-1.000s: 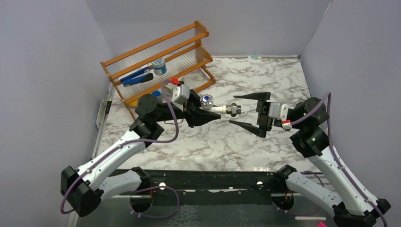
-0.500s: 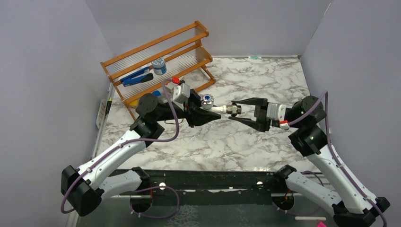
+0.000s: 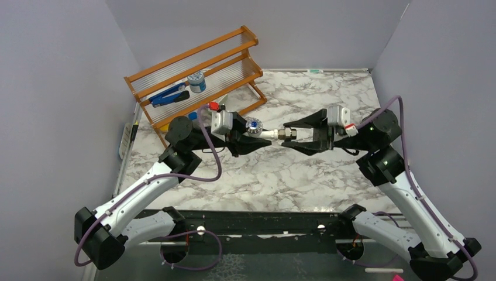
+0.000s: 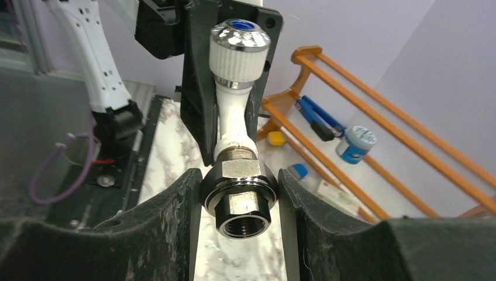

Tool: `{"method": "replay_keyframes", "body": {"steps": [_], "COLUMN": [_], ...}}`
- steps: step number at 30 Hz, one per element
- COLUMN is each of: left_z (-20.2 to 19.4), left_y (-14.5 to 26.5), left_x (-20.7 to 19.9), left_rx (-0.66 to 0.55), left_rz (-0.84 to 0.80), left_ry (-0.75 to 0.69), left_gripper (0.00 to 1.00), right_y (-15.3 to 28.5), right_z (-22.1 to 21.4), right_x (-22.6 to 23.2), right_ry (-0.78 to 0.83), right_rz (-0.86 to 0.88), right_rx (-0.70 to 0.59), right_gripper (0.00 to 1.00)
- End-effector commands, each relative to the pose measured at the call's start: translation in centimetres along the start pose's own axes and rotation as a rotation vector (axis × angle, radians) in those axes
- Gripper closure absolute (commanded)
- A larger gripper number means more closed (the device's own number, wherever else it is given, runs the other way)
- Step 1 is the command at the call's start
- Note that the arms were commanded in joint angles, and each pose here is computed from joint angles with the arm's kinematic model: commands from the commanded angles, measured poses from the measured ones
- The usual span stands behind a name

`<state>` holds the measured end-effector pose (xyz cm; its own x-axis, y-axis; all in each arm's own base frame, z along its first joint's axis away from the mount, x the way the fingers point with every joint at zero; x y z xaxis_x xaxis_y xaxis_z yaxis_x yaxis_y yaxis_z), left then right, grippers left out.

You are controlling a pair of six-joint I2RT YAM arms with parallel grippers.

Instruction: Install the water faucets

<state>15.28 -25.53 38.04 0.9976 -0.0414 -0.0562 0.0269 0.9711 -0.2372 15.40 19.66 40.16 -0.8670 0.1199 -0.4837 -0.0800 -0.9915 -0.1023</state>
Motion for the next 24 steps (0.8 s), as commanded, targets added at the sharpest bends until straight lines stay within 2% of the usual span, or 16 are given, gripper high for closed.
{"method": "replay_keyframes", "body": {"steps": [1, 5, 10, 15, 18, 21, 24], "left_z": [2.2, 1.5, 2.0, 2.3, 2.2, 2.1, 2.0], "left_y": [0.1, 0.3, 0.4, 0.3, 0.4, 0.4, 0.4], "left_x": [-1.5, -1.3, -0.8, -0.4, -0.3, -0.3, -0.4], "left_rx": [-0.057, -0.049, -0.065, -0.070, -0.066, -0.064, -0.063], "left_rz": [-0.118, -0.157, -0.152, -0.127, -0.121, -0.122, -0.117], "left_ry": [-0.344, -0.528, -0.727, -0.773, -0.767, -0.751, -0.730], "left_gripper": [1.00, 1.00, 1.00, 1.00, 1.00, 1.00, 1.00], "right_y": [-0.7, -0.8, -0.7, -0.9, -0.9, -0.8, -0.7], "right_z": [-0.4, -0.4, -0.5, -1.1, -1.4, -1.0, -0.2], "right_x": [1.2, 2.0, 2.2, 2.2, 2.2, 2.1, 2.0], "right_ry": [-0.343, -0.545, -0.726, -0.867, -0.880, -0.834, -0.770], "right_rz": [0.065, 0.070, -0.005, -0.043, -0.055, -0.053, -0.044], "right_rx": [0.034, 0.030, 0.044, 0.084, 0.093, 0.066, 0.032], "right_gripper": [0.94, 0.97, 0.99, 0.97, 0.84, 0.61, 0.45]}}
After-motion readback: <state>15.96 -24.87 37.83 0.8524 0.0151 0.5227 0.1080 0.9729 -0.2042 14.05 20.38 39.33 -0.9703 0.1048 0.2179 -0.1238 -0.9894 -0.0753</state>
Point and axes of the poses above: each gripper's point midway between its finger pads, its own y axis back along the fingers, its own x axis along the line the jaws close on, z = x × y, the point moved 6 cm from there along y, back along the fingers, and after that the axes turned 7 degrees about y, right-handed, at the moved point
